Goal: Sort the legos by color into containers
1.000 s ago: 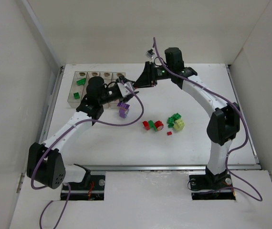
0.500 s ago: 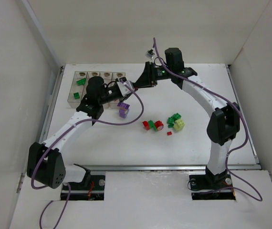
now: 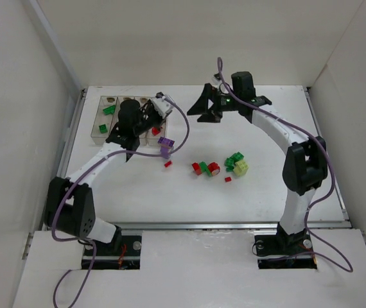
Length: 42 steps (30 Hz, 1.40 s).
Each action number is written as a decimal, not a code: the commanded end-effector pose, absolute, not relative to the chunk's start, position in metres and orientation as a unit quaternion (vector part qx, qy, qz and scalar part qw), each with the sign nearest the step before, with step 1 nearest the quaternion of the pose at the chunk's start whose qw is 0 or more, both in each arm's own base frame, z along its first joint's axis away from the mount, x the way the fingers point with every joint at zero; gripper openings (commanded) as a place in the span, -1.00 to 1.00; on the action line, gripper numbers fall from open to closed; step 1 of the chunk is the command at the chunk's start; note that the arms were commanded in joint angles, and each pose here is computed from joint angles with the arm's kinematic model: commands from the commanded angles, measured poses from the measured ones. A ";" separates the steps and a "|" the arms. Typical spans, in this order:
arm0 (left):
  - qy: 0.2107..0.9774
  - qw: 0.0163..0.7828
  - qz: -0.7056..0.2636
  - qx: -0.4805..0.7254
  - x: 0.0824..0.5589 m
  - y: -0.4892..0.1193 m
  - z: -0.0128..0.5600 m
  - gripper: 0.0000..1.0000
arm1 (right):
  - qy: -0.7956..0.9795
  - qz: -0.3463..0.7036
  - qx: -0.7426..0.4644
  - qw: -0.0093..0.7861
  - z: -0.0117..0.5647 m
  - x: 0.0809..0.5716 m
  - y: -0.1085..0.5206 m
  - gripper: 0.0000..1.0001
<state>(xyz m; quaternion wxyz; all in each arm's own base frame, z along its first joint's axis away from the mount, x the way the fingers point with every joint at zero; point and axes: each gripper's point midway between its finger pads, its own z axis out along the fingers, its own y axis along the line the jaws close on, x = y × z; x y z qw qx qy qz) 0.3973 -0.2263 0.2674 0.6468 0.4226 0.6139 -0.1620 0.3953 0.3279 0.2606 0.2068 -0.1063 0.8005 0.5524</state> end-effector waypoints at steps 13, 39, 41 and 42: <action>0.686 0.608 -0.099 0.387 0.448 -0.164 0.245 -1.00 | 0.824 0.477 -0.058 0.301 0.260 0.432 0.282 1.00; 0.769 0.631 0.093 -0.044 0.368 0.017 0.286 0.98 | 0.914 0.125 -0.305 0.236 0.157 0.241 0.378 1.00; 0.754 0.647 0.094 -0.058 0.358 0.023 0.299 0.98 | 0.933 0.121 -0.254 0.224 0.149 0.226 0.381 1.00; 0.748 0.654 0.090 -0.063 0.354 0.023 0.306 0.98 | 0.946 0.143 -0.190 0.222 0.151 0.223 0.386 1.00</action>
